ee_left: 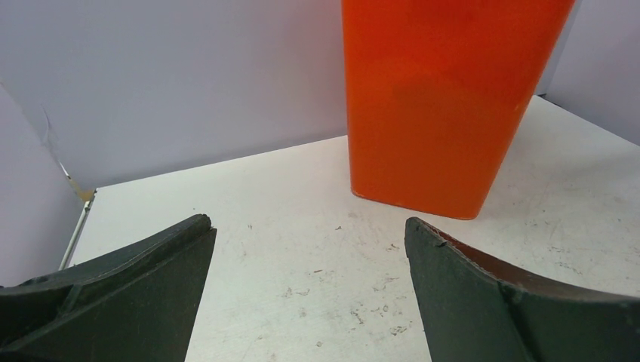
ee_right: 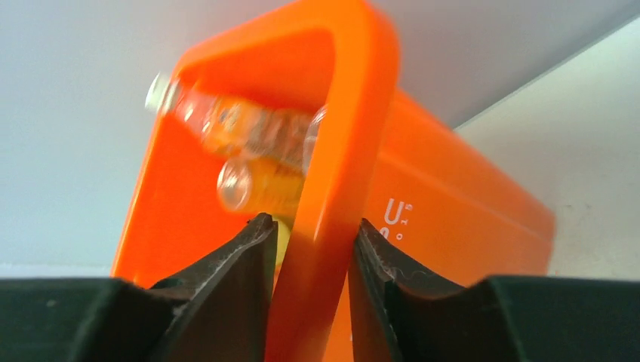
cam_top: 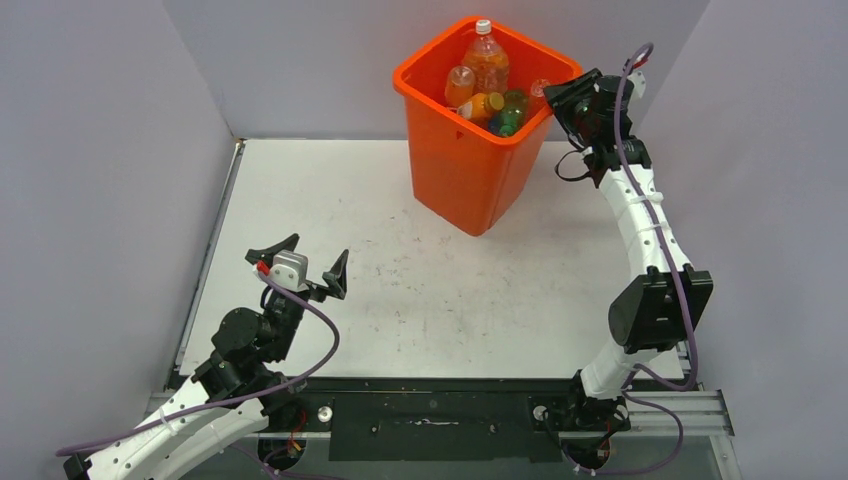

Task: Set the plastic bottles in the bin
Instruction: Move the trash bin to the center of the board, then reset both arms

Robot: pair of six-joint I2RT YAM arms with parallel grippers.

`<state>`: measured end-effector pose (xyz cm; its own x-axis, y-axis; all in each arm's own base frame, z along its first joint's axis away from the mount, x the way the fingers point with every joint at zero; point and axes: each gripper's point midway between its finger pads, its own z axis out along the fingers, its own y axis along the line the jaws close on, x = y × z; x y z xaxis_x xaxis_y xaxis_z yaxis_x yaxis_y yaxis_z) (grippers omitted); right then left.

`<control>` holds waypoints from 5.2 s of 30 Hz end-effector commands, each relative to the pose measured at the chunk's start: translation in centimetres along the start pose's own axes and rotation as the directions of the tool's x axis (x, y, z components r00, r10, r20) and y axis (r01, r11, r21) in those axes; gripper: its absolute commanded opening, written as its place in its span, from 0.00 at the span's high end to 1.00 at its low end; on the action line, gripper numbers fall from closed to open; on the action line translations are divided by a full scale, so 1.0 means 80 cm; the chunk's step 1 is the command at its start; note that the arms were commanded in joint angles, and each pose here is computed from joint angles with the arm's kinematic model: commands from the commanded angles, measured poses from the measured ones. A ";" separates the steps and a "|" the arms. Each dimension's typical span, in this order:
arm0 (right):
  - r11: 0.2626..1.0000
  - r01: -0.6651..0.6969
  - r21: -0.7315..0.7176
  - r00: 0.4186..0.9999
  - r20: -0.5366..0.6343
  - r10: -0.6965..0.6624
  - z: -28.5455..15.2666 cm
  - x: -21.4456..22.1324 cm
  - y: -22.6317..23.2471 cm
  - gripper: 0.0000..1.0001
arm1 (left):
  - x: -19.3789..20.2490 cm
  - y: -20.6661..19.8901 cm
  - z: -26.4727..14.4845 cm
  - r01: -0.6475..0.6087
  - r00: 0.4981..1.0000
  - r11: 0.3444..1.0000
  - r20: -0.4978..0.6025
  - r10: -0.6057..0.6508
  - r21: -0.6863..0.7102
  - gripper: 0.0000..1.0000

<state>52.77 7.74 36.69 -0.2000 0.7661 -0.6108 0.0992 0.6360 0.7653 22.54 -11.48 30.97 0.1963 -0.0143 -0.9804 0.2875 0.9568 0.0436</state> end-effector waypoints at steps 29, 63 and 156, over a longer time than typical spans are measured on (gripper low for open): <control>0.998 -0.048 -0.034 0.952 0.302 0.056 -0.107 -0.175 0.042 0.95 | -0.022 0.001 -0.005 0.043 0.998 0.999 0.055 -0.043 0.014 0.04; 0.944 0.065 -0.324 0.971 -0.199 -0.135 -0.066 0.053 0.126 0.49 | -0.006 -0.001 0.002 0.011 1.000 1.000 0.012 -0.011 0.003 0.04; 0.584 0.776 0.239 0.592 0.043 -0.805 -0.116 0.180 -0.370 0.10 | 0.291 0.203 0.074 0.018 0.959 0.853 -0.233 -0.163 -0.521 0.04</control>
<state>37.05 -4.10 7.25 -0.1425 -0.0240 -0.9895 0.3179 0.9456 -0.0687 36.62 2.28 8.06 -0.1621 -0.0818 -0.9834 -0.2624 0.9642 -0.0369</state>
